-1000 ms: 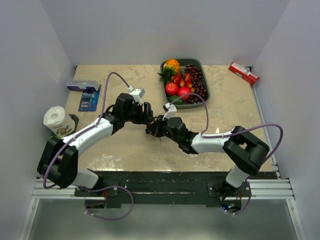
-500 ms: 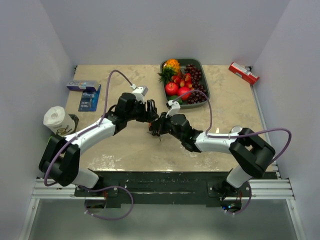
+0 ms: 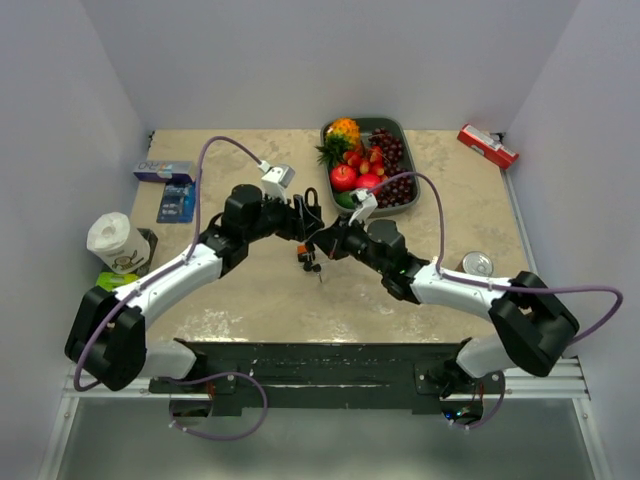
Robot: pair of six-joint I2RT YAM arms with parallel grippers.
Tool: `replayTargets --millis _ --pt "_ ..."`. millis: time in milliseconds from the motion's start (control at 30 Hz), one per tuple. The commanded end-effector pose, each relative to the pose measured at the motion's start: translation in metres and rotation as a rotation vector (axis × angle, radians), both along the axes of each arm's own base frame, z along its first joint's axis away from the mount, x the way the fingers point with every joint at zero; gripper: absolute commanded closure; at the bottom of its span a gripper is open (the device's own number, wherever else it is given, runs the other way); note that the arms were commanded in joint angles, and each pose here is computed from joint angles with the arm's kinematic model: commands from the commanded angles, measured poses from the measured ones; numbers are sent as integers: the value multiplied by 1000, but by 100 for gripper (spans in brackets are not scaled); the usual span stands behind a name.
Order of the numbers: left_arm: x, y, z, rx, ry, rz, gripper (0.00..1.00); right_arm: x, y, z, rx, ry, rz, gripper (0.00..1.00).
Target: Unlock with the key
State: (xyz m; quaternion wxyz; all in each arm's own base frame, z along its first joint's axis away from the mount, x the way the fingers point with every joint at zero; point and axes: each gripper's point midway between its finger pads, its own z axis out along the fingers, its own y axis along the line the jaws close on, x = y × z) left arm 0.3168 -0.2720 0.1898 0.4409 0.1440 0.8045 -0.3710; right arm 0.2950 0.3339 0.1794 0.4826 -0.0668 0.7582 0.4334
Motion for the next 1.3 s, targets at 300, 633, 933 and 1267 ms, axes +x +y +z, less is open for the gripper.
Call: replayTargets --millis 300,633,933,1267 --pt "-66 -33 56 -148 -163 -377 100 -2 -24 135 286 -275 -1 100" --pt "-91 -38 78 -204 -235 -516 100 -17 -28 158 328 -351 91 100" --pt "-108 -43 84 -236 -255 -609 100 -29 -30 171 374 -410 161 100" --pt "-130 -45 89 -259 -272 -722 100 -44 -27 185 378 -472 255 100"
